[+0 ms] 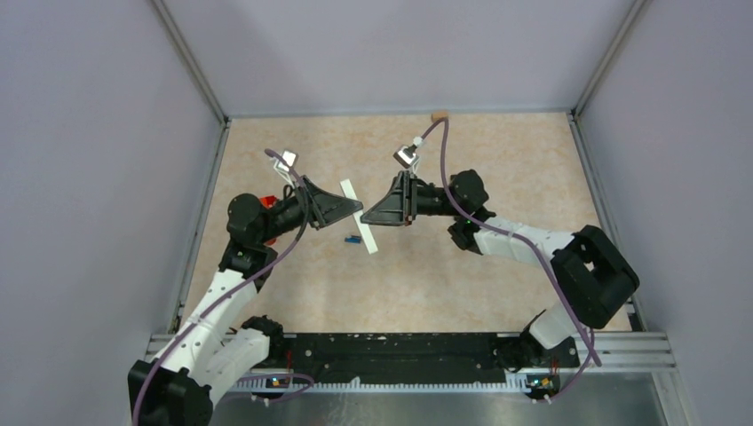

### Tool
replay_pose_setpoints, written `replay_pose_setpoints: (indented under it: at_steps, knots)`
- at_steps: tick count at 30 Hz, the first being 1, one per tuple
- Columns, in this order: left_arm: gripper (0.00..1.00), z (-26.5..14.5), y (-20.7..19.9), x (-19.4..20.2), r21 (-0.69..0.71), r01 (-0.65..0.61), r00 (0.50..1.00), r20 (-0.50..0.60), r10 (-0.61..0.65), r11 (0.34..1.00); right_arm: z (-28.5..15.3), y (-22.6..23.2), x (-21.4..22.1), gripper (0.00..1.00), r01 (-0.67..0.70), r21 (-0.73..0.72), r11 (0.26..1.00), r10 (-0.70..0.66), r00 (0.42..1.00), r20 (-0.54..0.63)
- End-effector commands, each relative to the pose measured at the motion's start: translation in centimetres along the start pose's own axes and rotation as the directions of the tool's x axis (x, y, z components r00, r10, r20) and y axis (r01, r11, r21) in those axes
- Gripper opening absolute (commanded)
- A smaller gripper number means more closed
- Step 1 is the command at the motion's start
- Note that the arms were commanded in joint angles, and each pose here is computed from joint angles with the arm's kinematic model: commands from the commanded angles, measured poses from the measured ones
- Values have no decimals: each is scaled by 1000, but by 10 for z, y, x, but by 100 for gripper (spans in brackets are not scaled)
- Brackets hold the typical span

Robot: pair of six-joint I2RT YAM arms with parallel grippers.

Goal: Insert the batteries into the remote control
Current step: Adjust the remote control.

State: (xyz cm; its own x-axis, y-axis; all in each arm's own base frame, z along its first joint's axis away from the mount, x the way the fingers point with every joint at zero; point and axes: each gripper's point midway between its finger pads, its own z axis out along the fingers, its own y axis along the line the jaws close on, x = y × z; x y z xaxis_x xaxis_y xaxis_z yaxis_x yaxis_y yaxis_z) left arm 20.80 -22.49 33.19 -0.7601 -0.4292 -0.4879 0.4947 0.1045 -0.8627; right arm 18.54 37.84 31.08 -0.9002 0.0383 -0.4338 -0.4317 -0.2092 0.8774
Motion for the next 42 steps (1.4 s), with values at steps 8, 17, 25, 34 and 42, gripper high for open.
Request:
replay_pose_setpoints:
  at_steps: [8,17,25,34,42]
  knots:
    - [0,-5,57,-26,-335,-12,991,122,56,942,-21,-65,-27,74,248,620,744,-358,932,56]
    - [0,-15,96,-34,-498,82,981,192,18,863,-14,-85,-9,71,313,808,500,-479,877,-43]
    - [0,-15,86,-34,-478,75,982,190,20,875,-2,-101,6,48,378,790,483,-498,860,-107]
    - [67,-19,63,-29,-430,-23,986,141,92,903,20,-62,-1,5,409,682,607,-539,842,-25]
    - [99,-25,40,-25,-319,-97,984,111,139,943,27,-14,4,6,404,406,820,-458,888,41]
